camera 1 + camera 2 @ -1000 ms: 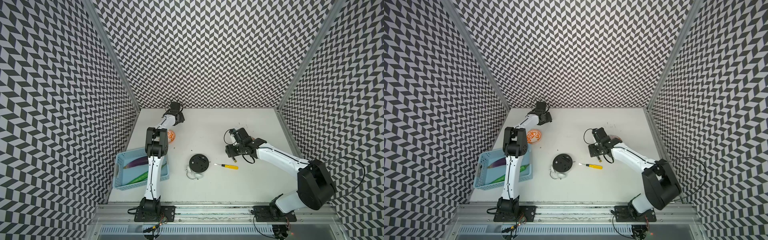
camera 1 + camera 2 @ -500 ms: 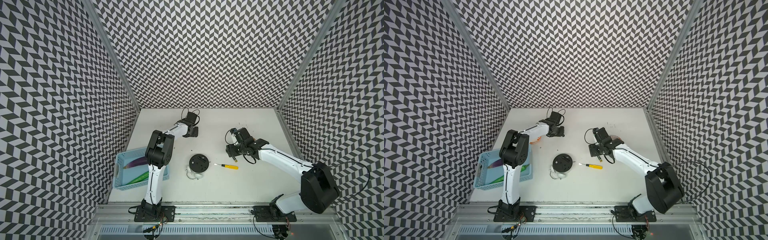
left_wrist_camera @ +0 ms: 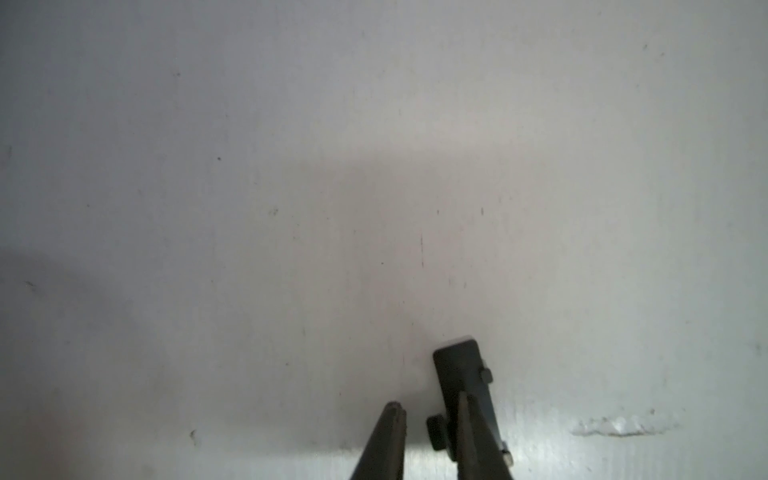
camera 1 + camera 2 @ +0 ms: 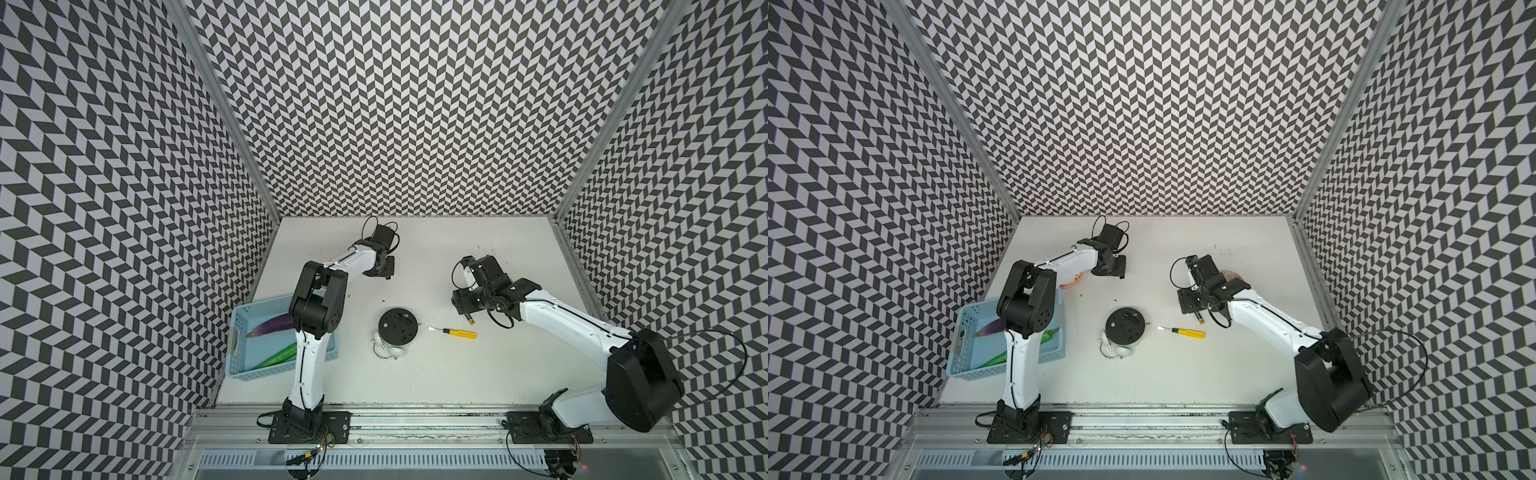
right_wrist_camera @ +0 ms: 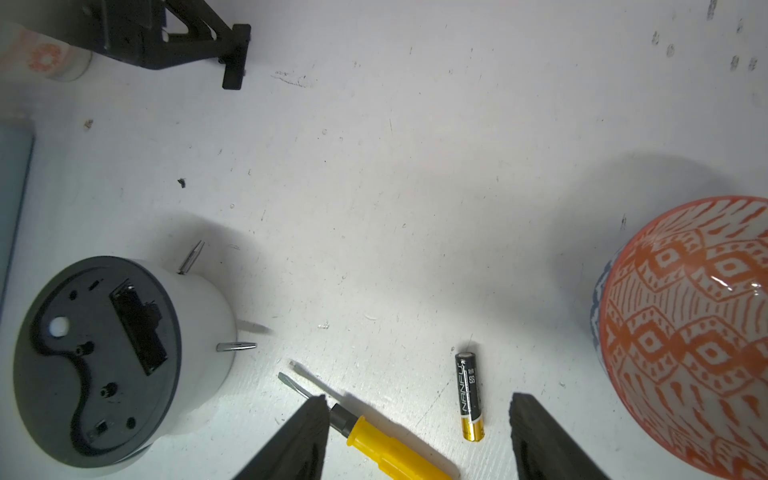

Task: Remove the battery from the alarm
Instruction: Pick up the cover from the center of the board.

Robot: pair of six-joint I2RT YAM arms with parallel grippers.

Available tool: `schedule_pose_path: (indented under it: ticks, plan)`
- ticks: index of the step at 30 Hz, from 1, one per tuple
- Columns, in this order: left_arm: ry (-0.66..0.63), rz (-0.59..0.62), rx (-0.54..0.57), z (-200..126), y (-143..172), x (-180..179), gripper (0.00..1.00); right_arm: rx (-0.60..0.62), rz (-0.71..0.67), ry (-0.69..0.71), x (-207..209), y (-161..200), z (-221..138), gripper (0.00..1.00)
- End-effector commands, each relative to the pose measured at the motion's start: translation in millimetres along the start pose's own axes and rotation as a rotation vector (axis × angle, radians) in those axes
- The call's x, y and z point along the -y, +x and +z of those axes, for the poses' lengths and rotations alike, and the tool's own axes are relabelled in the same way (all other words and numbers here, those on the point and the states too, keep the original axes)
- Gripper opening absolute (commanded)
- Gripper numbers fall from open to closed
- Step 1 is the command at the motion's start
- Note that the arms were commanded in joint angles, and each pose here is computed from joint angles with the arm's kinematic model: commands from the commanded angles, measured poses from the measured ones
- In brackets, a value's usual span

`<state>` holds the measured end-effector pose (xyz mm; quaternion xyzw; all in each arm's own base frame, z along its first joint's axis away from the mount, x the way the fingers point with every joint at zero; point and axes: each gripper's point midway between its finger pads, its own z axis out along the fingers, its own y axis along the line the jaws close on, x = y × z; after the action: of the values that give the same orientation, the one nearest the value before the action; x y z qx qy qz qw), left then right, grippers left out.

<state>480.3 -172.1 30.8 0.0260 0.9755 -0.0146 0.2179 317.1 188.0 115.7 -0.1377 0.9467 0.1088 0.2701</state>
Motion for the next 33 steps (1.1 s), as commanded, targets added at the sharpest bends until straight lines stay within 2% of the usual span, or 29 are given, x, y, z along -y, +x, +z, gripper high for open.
schedule_pose_path:
  ticks: [1,13,19,24,26,29,33]
  plan:
    - [0.004,-0.016,-0.058,-2,10,-1,0.14,0.048,-0.005,-0.017,-2,-8,-6,0.73]
    - [-0.019,-0.045,-0.104,0,20,-3,0.06,0.055,-0.01,-0.019,-2,-10,-8,0.73]
    - [0.053,-0.058,-0.026,-26,0,8,0.05,0.094,-0.006,-0.061,-9,-22,-15,0.73]
    - [0.254,-0.077,0.107,-77,-26,33,0.04,0.236,0.011,-0.133,-18,-57,-42,0.73]
    - [0.383,-0.092,0.17,-105,-33,48,0.04,0.318,0.014,-0.188,-25,-72,-60,0.74]
    - [0.59,-0.14,0.279,-154,-39,68,0.04,0.458,-0.062,-0.317,-47,-89,-89,0.74]
    - [0.86,-0.237,0.358,-212,-32,92,0.05,0.614,-0.067,-0.468,-75,-103,-123,0.73]
